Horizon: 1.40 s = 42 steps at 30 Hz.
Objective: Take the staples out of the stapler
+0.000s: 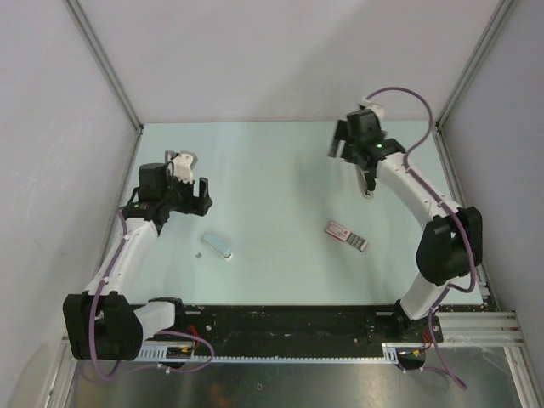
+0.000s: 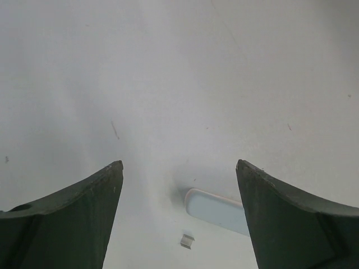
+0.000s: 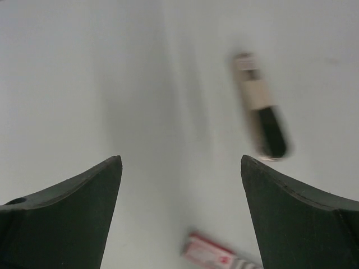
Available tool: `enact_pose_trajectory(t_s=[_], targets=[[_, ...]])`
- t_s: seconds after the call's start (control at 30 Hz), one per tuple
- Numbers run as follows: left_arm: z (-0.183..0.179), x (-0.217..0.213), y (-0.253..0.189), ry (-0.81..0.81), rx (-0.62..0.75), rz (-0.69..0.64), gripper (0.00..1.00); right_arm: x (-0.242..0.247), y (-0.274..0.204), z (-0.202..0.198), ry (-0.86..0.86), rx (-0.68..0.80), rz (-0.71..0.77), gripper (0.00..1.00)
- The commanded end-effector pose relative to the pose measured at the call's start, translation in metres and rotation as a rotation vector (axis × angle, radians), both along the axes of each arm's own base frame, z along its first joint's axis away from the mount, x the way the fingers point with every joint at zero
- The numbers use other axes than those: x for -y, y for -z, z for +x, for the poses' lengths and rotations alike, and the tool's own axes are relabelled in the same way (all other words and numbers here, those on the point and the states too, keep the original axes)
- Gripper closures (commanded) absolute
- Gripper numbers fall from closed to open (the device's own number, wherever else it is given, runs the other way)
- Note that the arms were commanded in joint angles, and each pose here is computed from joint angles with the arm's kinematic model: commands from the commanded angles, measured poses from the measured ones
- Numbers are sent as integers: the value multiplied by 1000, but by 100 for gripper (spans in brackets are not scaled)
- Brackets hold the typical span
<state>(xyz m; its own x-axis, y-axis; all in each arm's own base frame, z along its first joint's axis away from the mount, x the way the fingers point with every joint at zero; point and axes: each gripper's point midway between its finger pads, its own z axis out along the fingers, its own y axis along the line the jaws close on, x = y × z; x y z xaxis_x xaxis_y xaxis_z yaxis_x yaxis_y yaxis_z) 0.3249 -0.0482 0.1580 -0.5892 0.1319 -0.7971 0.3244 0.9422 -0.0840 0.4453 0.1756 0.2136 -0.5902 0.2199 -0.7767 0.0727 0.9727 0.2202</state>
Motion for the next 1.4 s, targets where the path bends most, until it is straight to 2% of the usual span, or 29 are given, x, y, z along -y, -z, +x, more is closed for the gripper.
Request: enact_pose_trajectory(t_s=[0.0, 0.1, 0.2, 0.43, 0.63, 0.73, 0.97, 1.23, 1.37], targets=[[12, 7, -13, 25, 51, 38, 13, 91, 38, 4, 178, -95, -180, 8], [14, 9, -12, 36, 50, 52, 11, 128, 57, 12, 258, -139, -195, 8], [15, 10, -11, 44, 50, 61, 10, 142, 75, 20, 289, -164, -177, 8], [10, 18, -8, 103, 52, 58, 9, 142, 110, 40, 253, -198, -218, 8], [7, 27, -7, 150, 53, 43, 7, 132, 141, 41, 223, -257, -237, 12], [6, 30, -5, 159, 46, 40, 7, 130, 152, 39, 221, -281, -246, 17], [4, 32, -2, 163, 42, 50, 7, 122, 156, 43, 205, -269, -257, 37], [1, 34, -3, 170, 50, 61, 6, 116, 153, 48, 182, -263, -249, 44], [1, 35, -2, 172, 47, 59, 6, 93, 150, 49, 124, -252, -219, 48]])
